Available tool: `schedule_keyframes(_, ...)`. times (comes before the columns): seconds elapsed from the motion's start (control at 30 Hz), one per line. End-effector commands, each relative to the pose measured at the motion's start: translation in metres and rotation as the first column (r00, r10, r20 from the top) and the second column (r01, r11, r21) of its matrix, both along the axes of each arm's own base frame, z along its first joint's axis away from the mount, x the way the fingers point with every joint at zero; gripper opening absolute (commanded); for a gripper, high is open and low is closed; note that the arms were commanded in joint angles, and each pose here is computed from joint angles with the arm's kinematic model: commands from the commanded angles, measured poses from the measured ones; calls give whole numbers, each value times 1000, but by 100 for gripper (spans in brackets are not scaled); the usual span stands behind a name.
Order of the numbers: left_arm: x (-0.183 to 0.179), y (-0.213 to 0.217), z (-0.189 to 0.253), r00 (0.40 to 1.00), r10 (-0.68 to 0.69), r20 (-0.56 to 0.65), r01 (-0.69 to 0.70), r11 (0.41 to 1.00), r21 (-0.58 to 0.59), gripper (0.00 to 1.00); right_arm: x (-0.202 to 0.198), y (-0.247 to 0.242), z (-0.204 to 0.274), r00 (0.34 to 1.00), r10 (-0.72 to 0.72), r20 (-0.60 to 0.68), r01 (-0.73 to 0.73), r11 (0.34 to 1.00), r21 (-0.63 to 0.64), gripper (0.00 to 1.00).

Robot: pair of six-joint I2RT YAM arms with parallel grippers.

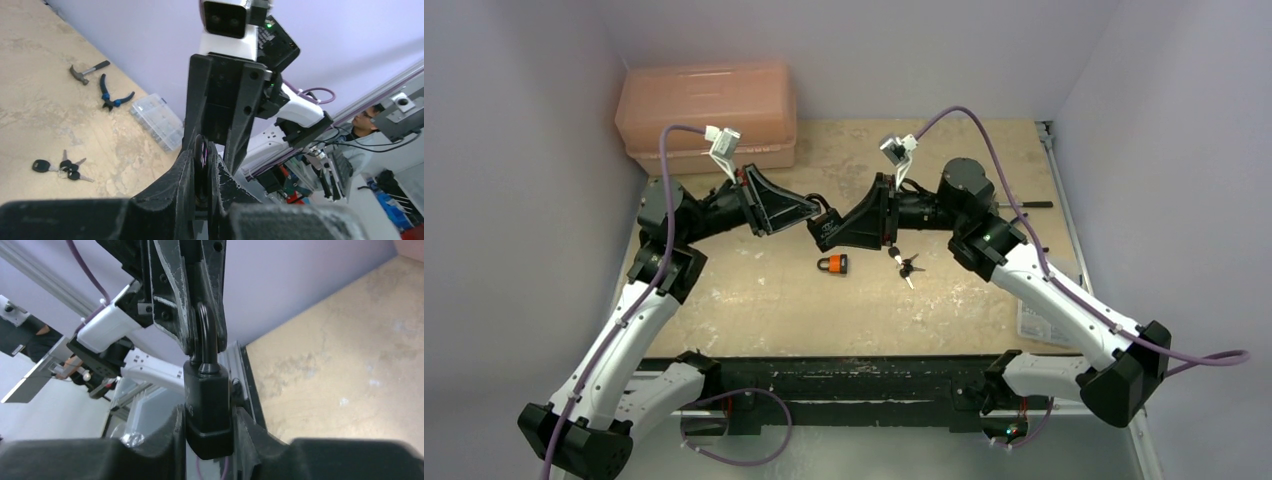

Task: Unlock with the key

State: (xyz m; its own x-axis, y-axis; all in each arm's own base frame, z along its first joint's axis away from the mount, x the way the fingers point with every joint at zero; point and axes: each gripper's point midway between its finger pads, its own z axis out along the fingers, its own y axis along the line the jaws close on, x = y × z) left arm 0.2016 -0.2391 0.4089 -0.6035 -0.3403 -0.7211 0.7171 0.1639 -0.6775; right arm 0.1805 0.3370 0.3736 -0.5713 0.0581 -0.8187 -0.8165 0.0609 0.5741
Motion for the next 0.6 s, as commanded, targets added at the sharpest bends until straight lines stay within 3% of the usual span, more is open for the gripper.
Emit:
schedule_keyframes(0.0,-12,8,40,989,31,143,-24,998,-50,0,-10,1,38,996,60,60,-65,994,91,2)
schedule_keyframes(0.1,1,12,27,987,102,126,-105,994,16,1,3,2,30,999,-3,42,1,998,60,0)
schedule_keyframes(0.13,9,15,16,984,149,98,-155,986,60,11,11,3,26,998,-41,39,40,999,37,0)
schedule_keyframes(0.2,26,28,-1,961,265,75,-274,948,161,56,30,5,14,992,-128,16,128,991,-26,0)
schedule_keyframes(0.23,34,37,-14,941,332,60,-337,915,222,72,47,4,6,976,-217,8,217,973,-77,0)
schedule_keyframes(0.27,40,46,-25,922,384,57,-384,882,274,81,58,5,-5,962,-272,9,271,954,-131,0)
schedule_keyframes(0.4,53,89,-60,812,575,104,-556,707,437,92,91,13,-42,881,-468,67,462,822,-332,0)
schedule_keyframes(0.57,59,158,-101,596,777,202,-701,382,602,95,121,25,-91,755,-648,99,600,622,-503,0)
